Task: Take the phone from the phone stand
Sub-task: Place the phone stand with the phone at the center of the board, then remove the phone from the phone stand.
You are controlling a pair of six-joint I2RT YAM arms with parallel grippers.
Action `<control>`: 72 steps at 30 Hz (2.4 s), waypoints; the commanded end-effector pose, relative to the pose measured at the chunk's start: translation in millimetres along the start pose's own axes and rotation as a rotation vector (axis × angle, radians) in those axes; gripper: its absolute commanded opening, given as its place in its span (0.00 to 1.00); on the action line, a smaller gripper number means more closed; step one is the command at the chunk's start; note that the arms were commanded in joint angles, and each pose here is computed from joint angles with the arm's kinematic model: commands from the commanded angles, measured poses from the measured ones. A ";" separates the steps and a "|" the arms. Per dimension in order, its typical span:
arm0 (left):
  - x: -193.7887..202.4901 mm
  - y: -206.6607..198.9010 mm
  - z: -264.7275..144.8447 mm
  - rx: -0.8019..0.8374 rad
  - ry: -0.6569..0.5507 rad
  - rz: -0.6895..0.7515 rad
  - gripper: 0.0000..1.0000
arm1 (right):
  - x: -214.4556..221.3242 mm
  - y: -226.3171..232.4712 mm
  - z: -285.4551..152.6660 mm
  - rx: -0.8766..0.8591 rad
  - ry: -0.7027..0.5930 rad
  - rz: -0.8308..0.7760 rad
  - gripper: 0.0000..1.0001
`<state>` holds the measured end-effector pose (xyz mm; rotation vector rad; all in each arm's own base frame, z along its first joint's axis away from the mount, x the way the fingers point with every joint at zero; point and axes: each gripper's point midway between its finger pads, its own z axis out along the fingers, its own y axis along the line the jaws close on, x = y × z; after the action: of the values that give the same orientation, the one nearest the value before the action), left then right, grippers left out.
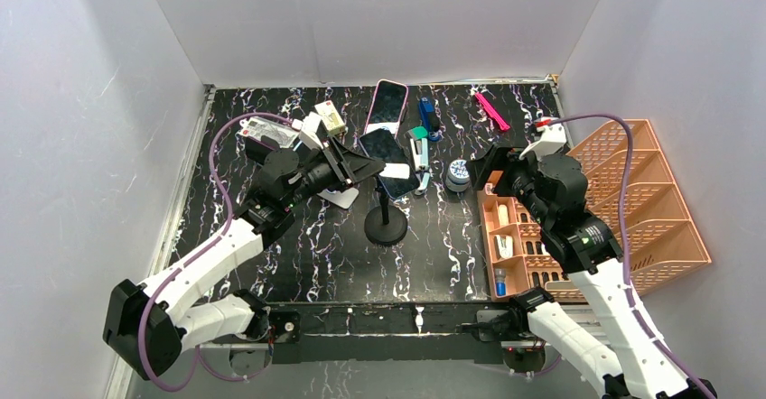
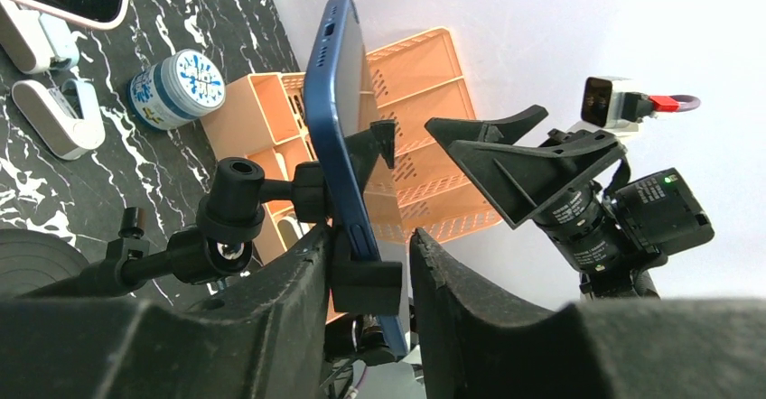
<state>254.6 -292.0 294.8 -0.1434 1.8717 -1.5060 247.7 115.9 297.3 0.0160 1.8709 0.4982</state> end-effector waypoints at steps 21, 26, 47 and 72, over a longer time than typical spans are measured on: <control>-18.7 -20.3 -41.0 -0.055 -0.082 0.177 0.79 | -51.7 39.0 -7.1 -0.133 -0.061 -0.021 0.95; -31.0 -15.7 -66.6 -0.146 -0.147 0.271 0.79 | -69.7 62.6 2.3 -0.209 -0.043 0.002 0.94; -87.5 29.7 -112.5 -0.538 -0.370 0.481 0.80 | -112.3 24.9 50.9 0.320 -0.081 0.118 0.99; -63.9 19.9 -84.9 -0.281 -0.320 0.634 0.82 | -121.2 111.0 0.3 -0.242 -0.124 -0.185 0.97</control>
<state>261.7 -171.0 299.8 -0.0090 1.6939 -0.6785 269.6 175.4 447.9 -0.1435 1.6154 0.6188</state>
